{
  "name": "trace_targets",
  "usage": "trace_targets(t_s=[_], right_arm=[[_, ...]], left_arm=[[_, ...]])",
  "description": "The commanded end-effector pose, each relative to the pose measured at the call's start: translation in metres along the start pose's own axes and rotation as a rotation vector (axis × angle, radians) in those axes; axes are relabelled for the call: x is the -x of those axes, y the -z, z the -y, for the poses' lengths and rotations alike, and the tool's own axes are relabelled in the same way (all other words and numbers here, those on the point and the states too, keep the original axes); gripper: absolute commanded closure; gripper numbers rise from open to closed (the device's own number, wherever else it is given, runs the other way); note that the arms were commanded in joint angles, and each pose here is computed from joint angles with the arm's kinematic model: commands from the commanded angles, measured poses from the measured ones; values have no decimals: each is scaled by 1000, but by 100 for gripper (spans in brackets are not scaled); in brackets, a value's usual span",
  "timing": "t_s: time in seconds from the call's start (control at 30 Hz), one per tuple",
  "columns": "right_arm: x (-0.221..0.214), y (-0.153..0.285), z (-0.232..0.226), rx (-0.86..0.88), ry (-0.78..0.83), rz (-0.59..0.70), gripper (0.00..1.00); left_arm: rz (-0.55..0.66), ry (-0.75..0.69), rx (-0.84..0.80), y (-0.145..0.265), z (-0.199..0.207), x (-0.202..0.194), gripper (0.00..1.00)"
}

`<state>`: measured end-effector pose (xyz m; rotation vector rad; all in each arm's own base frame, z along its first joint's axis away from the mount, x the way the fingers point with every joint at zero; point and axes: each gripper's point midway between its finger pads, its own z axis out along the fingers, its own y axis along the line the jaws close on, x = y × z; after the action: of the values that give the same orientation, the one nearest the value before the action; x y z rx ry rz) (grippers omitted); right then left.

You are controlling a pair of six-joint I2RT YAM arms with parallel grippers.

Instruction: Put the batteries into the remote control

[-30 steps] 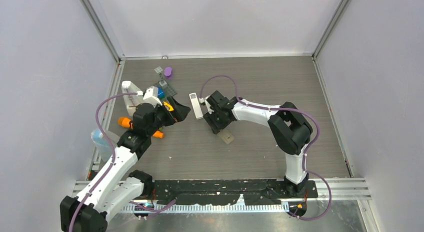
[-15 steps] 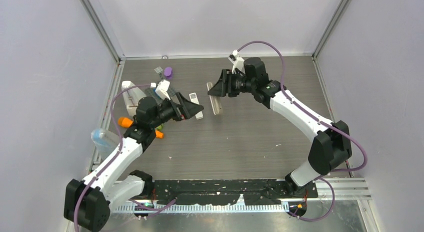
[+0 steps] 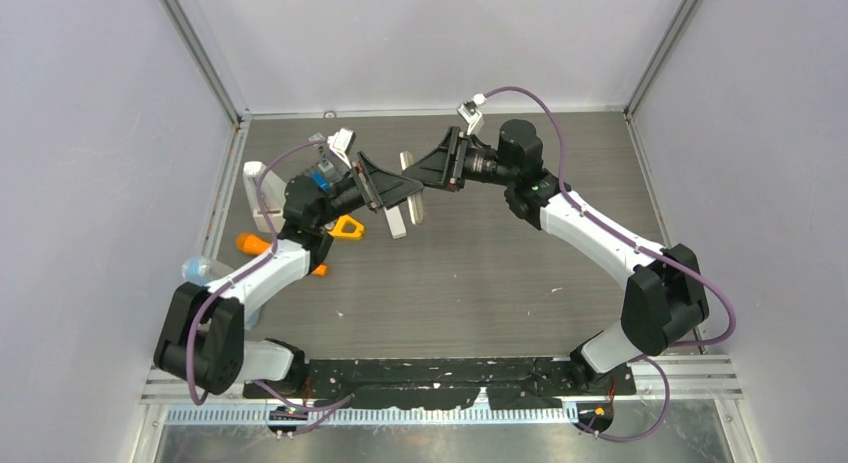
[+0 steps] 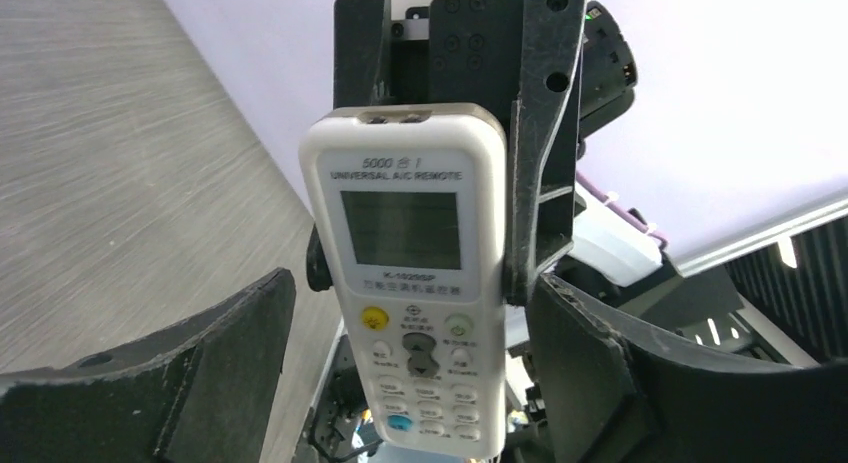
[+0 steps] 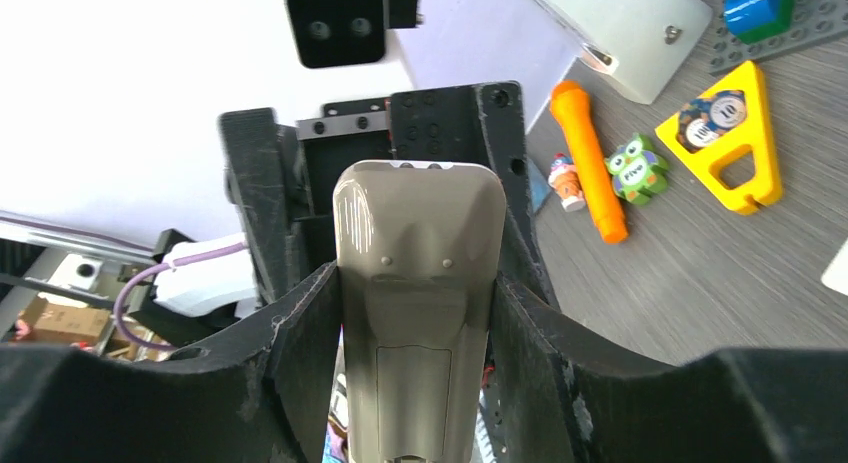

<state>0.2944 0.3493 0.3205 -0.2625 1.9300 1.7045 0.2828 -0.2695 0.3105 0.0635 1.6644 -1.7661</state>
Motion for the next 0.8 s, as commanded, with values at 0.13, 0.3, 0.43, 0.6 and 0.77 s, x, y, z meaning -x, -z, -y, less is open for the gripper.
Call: trace_targets(t_s=[0.13,0.3,0.43,0.6,0.77], right_arm=[[11,6,-44,163,-11,40,73],[13,4,-43,175,-30,50,71],[14,3,-40,175,-35,58,66],[14,3,-27,120,-42,85,39],[16,8,-9,61,-70,111,26]], left_arm=[[52,36,-236,1,42,11,27],[48,36,-195,0,34,9,45],[45,41,-169,-1,28,8,71],[37,42,-129,-3,18,7,100],[28,20,-74,-3,9,4,100]])
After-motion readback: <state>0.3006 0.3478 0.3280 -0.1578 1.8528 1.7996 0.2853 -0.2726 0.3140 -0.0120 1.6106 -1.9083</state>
